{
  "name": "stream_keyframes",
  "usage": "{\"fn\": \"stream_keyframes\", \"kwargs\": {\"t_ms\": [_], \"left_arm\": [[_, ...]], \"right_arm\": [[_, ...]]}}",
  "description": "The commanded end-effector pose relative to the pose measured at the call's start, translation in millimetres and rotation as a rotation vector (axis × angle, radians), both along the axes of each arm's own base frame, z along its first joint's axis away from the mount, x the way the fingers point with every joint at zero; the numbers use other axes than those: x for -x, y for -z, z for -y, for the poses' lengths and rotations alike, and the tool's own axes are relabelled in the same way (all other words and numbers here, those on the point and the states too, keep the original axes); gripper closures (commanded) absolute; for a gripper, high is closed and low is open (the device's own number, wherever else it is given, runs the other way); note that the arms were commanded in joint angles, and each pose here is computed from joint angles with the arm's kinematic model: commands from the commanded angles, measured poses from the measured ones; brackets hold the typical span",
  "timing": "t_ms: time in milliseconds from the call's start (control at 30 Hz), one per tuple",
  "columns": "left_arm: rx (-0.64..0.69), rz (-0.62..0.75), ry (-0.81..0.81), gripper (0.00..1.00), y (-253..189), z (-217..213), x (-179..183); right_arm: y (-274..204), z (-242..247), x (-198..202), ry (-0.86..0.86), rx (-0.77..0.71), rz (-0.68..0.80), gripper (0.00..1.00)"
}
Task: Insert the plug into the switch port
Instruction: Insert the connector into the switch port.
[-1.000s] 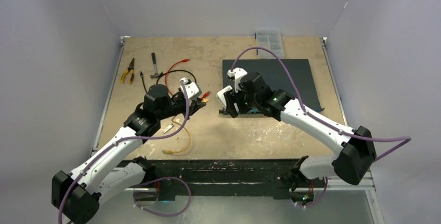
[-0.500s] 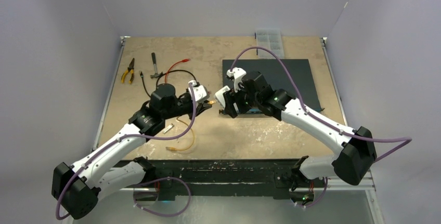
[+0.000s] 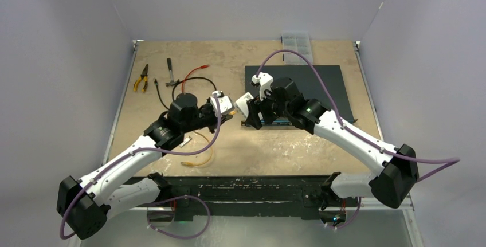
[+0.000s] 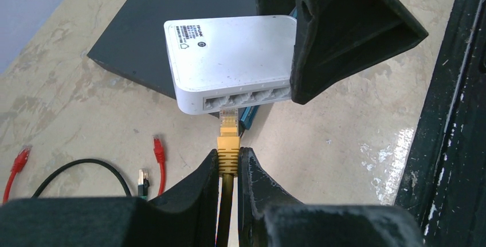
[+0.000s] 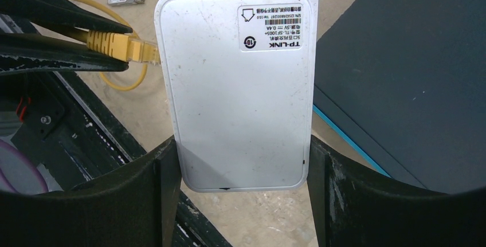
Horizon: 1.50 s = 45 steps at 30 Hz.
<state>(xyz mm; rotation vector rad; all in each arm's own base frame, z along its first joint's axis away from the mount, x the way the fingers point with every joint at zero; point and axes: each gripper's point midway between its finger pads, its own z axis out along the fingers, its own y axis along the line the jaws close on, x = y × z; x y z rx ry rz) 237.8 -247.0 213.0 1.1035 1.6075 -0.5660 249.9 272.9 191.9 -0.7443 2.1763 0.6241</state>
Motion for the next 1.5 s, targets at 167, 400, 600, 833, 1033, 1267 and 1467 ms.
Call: {"fn": "stream_keyframes", "kwargs": {"t_ms": [167,400,600,833,1033,1267,1467], "left_arm": [[0.058,0.106,0.003,1.00,-40,4,-3],[0.069,0.118,0.003,1.00,-42,3,-3],[0.072,0.117,-0.005,1.00,-42,4,-4],[0.053,0.105,-0.030,1.00,-36,2,-9],[0.034,0.106,-0.071,1.00,-33,-3,-14],[0.037,0.104,-0.057,1.00,-35,1,-13],[0.034,0.106,-0.053,1.00,-36,5,-11]], "right_arm": [[-27,-8,-4,-0.027,-0.068,0.068,1.00],[-26,-8,-5,-0.020,-0.066,0.066,1.00],[-26,-10,-4,-0.032,-0.070,0.059,1.00],[-26,-10,-2,-0.042,-0.074,0.059,1.00],[-26,-10,-3,-0.040,-0.073,0.060,1.00],[-25,-12,-1,-0.051,-0.078,0.056,1.00],[-23,-14,-1,-0.061,-0.079,0.052,1.00]]}}
